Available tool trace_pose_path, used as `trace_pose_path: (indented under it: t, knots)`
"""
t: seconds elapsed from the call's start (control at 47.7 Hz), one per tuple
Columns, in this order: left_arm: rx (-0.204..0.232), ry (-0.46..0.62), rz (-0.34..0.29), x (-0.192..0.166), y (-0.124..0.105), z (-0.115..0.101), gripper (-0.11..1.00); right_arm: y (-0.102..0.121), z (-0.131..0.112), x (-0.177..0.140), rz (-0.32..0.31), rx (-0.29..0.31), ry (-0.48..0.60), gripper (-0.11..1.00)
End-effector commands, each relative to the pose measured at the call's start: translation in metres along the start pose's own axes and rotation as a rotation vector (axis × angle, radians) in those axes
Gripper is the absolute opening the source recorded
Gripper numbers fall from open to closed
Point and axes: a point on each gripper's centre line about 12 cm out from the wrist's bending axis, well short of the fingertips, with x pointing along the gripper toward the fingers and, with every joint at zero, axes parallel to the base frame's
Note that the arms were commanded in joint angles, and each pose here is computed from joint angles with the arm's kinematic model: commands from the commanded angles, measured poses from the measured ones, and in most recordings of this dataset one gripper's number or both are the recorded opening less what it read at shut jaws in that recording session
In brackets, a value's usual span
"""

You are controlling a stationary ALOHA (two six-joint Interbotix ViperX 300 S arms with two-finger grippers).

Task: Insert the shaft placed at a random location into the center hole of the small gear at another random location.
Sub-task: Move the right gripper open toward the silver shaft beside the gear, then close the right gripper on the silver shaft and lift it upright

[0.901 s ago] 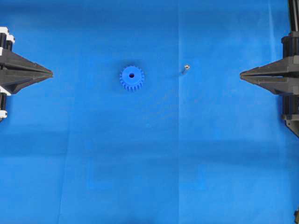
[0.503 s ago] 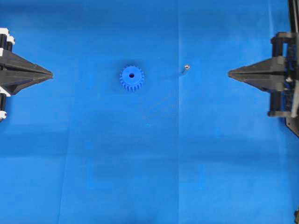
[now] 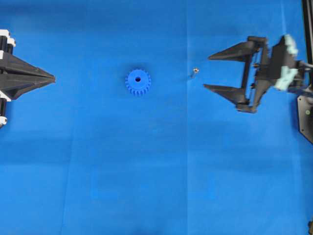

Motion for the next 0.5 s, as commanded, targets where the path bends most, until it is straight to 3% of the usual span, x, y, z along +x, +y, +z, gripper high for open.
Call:
trace_pose_path:
  t: [0.0, 0.335, 0.482]
  knots:
    - [0.003, -0.014, -0.002, 0.002, 0.000, 0.005, 0.00, -0.003, -0.007, 0.014, -0.024, 0.016, -0.004, 0.69]
    - [0.003, -0.012, 0.001, 0.000, 0.000, 0.003, 0.00, -0.017, -0.060, 0.045, -0.127, 0.065, 0.118, 0.70]
    - [0.003, -0.008, 0.001, 0.000, 0.000, 0.002, 0.00, -0.020, -0.067, 0.048, -0.159, 0.080, 0.125, 0.69]
